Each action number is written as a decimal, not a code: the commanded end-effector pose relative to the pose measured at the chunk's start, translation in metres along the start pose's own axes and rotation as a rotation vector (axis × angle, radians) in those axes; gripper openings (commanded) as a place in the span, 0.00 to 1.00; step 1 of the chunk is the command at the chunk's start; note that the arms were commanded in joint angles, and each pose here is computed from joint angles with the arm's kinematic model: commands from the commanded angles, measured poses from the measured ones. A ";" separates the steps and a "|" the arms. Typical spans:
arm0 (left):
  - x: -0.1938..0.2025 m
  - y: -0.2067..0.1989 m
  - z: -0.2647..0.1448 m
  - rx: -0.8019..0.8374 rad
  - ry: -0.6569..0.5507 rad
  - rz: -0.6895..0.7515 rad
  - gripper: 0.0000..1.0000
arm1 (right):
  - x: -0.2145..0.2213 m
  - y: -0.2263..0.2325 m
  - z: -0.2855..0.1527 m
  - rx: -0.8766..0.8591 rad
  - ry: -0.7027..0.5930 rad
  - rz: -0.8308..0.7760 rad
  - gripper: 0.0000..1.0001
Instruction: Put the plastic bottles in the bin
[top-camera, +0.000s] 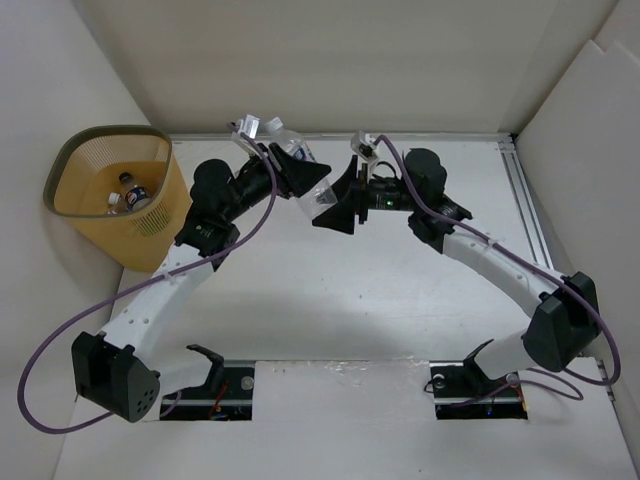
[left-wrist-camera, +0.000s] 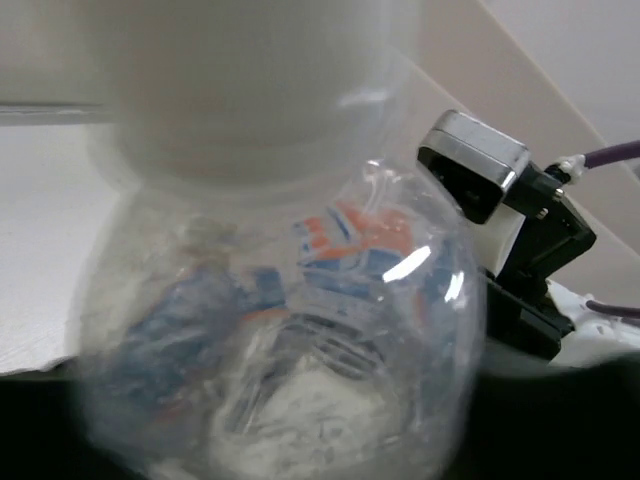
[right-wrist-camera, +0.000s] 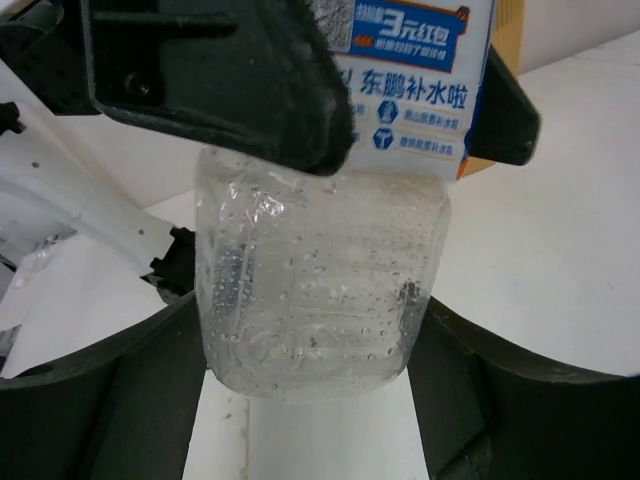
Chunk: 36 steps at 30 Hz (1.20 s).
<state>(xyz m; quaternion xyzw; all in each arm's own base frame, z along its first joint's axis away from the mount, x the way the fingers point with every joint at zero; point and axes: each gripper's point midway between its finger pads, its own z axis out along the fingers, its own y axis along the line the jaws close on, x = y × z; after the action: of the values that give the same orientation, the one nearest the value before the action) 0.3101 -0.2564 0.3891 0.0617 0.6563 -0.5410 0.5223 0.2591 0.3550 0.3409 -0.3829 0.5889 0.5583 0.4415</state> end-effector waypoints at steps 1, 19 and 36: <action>-0.034 -0.034 -0.008 0.068 -0.093 0.070 0.36 | -0.033 0.032 -0.003 -0.088 -0.081 -0.105 0.27; -0.281 0.128 -0.222 -1.199 -0.617 0.029 0.08 | 0.050 -0.055 -0.058 0.244 0.033 0.023 1.00; -0.266 0.184 -0.310 -1.571 -0.678 -0.030 1.00 | 0.025 -0.053 -0.116 0.638 0.061 -0.062 1.00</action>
<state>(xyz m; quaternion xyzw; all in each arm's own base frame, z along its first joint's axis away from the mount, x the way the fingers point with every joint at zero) 0.3646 0.1816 0.4252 -0.4901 0.6556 0.0510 0.5722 0.2858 0.2544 0.2756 -0.2815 0.7244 0.3850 0.4977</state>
